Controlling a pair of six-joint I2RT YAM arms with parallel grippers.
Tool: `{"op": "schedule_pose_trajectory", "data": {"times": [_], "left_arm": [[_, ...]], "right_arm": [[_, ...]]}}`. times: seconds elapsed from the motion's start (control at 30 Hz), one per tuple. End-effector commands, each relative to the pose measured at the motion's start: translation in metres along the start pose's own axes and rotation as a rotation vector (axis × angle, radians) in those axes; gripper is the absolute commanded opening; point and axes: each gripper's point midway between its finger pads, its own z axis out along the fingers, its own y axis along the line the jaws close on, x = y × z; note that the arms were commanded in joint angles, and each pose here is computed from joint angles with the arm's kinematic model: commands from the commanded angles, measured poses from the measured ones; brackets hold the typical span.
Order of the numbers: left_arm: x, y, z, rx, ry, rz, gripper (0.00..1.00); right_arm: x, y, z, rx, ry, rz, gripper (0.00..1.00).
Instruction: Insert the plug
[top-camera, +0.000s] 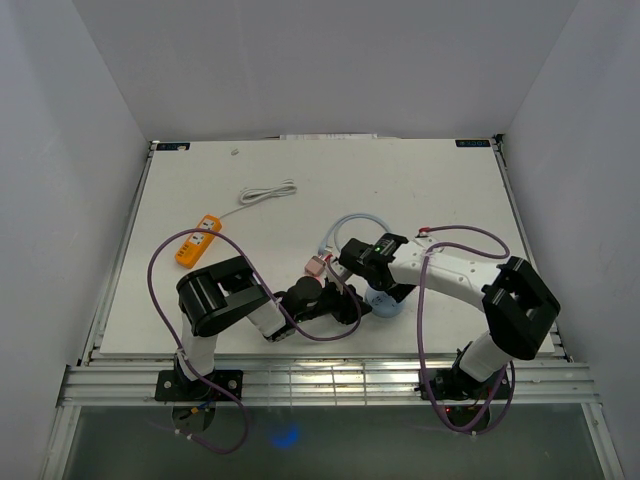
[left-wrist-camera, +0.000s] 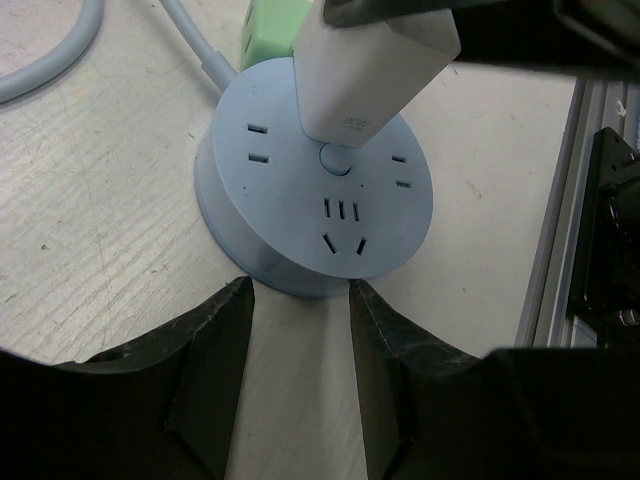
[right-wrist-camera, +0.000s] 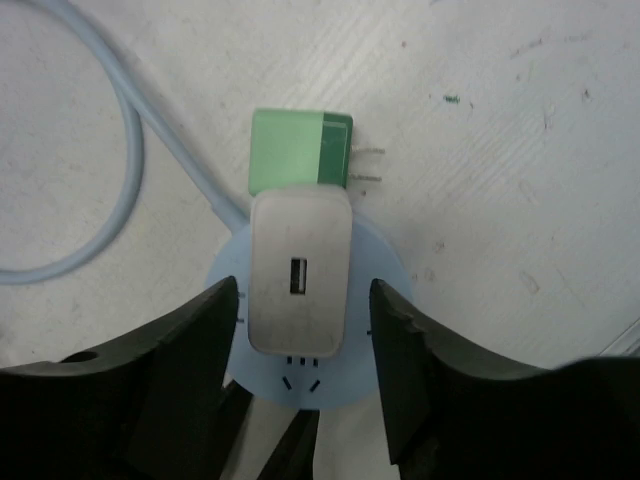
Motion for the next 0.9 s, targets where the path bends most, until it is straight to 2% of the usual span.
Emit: {"op": "schedule_pose_trajectory", "data": {"times": [0.0,0.1,0.2,0.27,0.53,0.67,0.87], "left_arm": [[0.036,0.026,-0.006,-0.117,0.123,-0.011,0.55],[0.036,0.026,-0.006,-0.115,0.124,-0.011,0.55],[0.036,0.027,-0.006,-0.116,0.123,-0.010,0.54],[0.035,0.027,-0.006,-0.119,0.121,-0.009,0.54],[0.027,0.029,-0.009,-0.137,0.097,0.007,0.55],[0.016,0.026,-0.012,-0.137,0.071,0.016,0.69],[-0.002,0.029,-0.026,-0.184,0.011,0.045,0.72]], "right_arm": [[0.035,-0.007,-0.014,0.029,0.182,0.003,0.64],[0.019,-0.002,-0.022,0.013,0.149,0.027,0.81],[0.004,0.002,-0.030,-0.005,0.116,0.044,0.92],[-0.006,0.005,-0.034,-0.024,0.091,0.053,0.95],[-0.031,0.014,-0.046,-0.128,0.057,0.068,0.97],[-0.052,0.011,-0.050,-0.253,0.021,0.089,0.97],[-0.095,0.006,-0.041,-0.409,-0.056,0.128,0.98]]}}
